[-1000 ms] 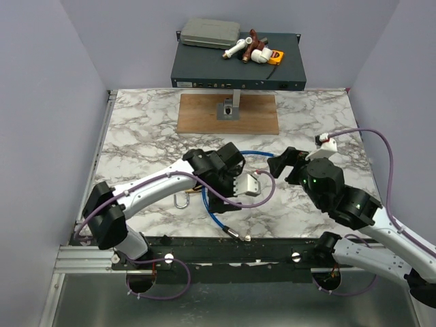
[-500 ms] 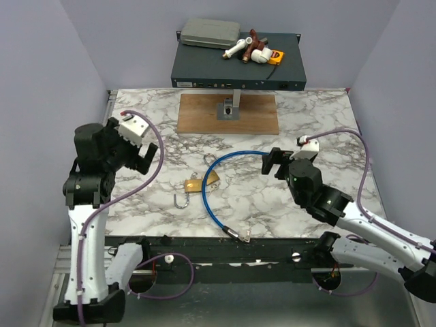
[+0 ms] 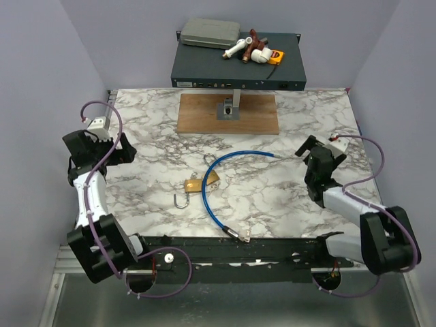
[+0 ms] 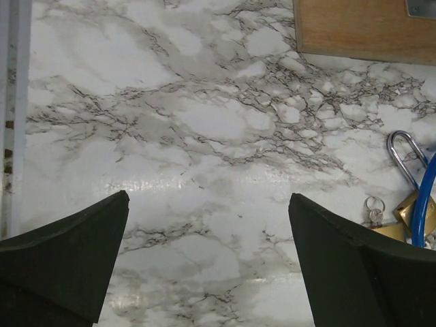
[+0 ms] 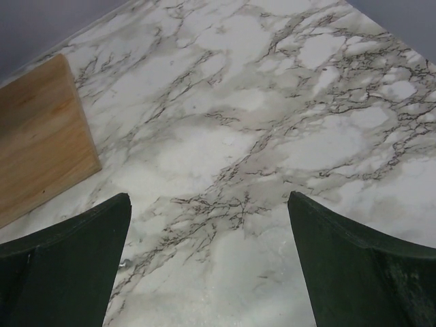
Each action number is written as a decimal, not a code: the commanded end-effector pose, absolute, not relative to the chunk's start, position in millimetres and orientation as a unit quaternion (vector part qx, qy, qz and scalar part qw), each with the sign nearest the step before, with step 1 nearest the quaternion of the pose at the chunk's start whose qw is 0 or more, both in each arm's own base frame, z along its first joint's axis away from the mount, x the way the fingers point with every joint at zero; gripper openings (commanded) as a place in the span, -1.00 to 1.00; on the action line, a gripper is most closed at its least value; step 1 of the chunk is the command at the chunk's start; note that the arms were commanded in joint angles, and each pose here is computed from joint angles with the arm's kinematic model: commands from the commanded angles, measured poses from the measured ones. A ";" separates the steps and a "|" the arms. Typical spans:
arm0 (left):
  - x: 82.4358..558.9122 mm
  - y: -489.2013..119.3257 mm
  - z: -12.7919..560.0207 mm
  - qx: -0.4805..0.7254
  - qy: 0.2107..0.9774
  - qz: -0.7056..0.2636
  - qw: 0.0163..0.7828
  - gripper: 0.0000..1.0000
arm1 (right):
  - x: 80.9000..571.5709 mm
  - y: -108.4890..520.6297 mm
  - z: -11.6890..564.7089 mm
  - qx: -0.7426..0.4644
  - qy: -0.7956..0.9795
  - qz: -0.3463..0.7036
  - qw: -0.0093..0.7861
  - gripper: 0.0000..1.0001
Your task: Unlock with the key
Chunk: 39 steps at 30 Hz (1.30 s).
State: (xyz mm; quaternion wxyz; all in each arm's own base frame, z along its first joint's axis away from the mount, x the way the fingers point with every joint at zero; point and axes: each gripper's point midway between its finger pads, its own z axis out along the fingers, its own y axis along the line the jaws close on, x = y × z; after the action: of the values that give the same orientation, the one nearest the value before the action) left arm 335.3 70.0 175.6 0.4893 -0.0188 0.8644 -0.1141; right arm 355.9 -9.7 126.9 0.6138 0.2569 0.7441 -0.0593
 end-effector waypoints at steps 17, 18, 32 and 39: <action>375.0 47.7 145.3 -0.011 0.772 -0.159 0.615 0.97 | 419.2 -26.8 130.7 0.191 0.725 -0.058 0.659 1.00; 375.9 45.2 146.6 -0.006 0.769 -0.154 0.620 0.97 | 416.2 -27.0 131.1 0.191 0.724 -0.057 0.660 1.00; 375.4 2.2 144.2 0.024 0.775 -0.106 0.623 0.97 | 383.1 -26.7 112.1 0.186 0.730 -0.046 0.656 1.00; 382.9 6.7 157.9 0.028 0.747 -0.091 0.658 0.97 | 384.7 -27.1 107.5 0.182 0.727 -0.049 0.660 1.00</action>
State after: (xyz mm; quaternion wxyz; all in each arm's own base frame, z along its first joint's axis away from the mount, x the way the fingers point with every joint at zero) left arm 375.5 0.5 139.6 0.6185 0.0298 0.7772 -0.1117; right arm 377.1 -24.5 94.5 0.6362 0.1828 0.7478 -0.0507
